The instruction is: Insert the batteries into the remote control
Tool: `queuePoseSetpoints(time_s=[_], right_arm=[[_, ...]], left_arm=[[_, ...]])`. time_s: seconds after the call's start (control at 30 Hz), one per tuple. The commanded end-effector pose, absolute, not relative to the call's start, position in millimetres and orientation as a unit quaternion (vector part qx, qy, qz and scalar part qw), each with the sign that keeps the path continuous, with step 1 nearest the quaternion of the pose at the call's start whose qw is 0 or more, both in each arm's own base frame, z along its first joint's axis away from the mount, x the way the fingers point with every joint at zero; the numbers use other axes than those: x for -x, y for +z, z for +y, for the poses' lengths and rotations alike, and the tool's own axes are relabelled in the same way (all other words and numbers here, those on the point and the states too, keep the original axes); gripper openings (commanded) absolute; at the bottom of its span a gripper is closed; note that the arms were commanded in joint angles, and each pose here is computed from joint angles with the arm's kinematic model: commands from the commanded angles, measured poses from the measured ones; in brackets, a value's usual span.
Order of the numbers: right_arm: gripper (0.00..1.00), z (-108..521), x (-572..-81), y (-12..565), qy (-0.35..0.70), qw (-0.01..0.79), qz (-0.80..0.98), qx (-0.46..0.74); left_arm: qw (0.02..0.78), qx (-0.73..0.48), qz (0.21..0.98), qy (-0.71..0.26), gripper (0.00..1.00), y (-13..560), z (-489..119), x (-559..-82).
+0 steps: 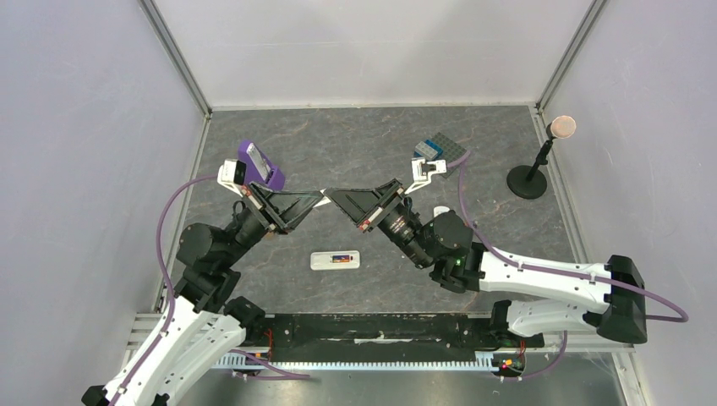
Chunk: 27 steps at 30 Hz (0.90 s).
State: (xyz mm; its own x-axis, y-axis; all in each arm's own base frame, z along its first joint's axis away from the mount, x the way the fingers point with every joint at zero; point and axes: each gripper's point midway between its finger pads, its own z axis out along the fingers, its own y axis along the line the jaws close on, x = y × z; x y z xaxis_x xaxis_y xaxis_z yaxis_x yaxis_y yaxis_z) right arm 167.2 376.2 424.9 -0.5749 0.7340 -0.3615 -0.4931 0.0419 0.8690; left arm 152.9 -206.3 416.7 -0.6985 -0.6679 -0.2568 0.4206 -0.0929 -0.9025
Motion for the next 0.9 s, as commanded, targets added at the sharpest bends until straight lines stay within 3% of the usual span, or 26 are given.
queuePoseSetpoints(time_s=[0.0, 0.1, 0.2, 0.7, 0.87], right_arm=[[0.0, 367, -172, 457, 0.701, 0.46, 0.532, -0.122], [0.0, 356, -177, 458, 0.704, 0.46, 0.526, -0.128], [0.0, 338, -180, 467, 0.71, 0.464, 0.513, -0.129], [0.0, 336, -166, 473, 0.753, 0.376, 0.538, -0.055], [0.0, 335, -167, 469, 0.754, 0.374, 0.537, -0.061]], left_arm=[[0.368, 0.106, 0.546, -0.745, 0.15, 426, -205, -147], [0.376, 0.101, 0.545, -0.743, 0.44, 427, -202, -144], [0.39, 0.094, 0.549, -0.733, 0.55, 426, -199, -141], [0.405, 0.02, 0.578, -0.708, 0.62, 429, -210, -131], [0.404, -0.002, 0.577, -0.71, 0.58, 435, -212, -126]])
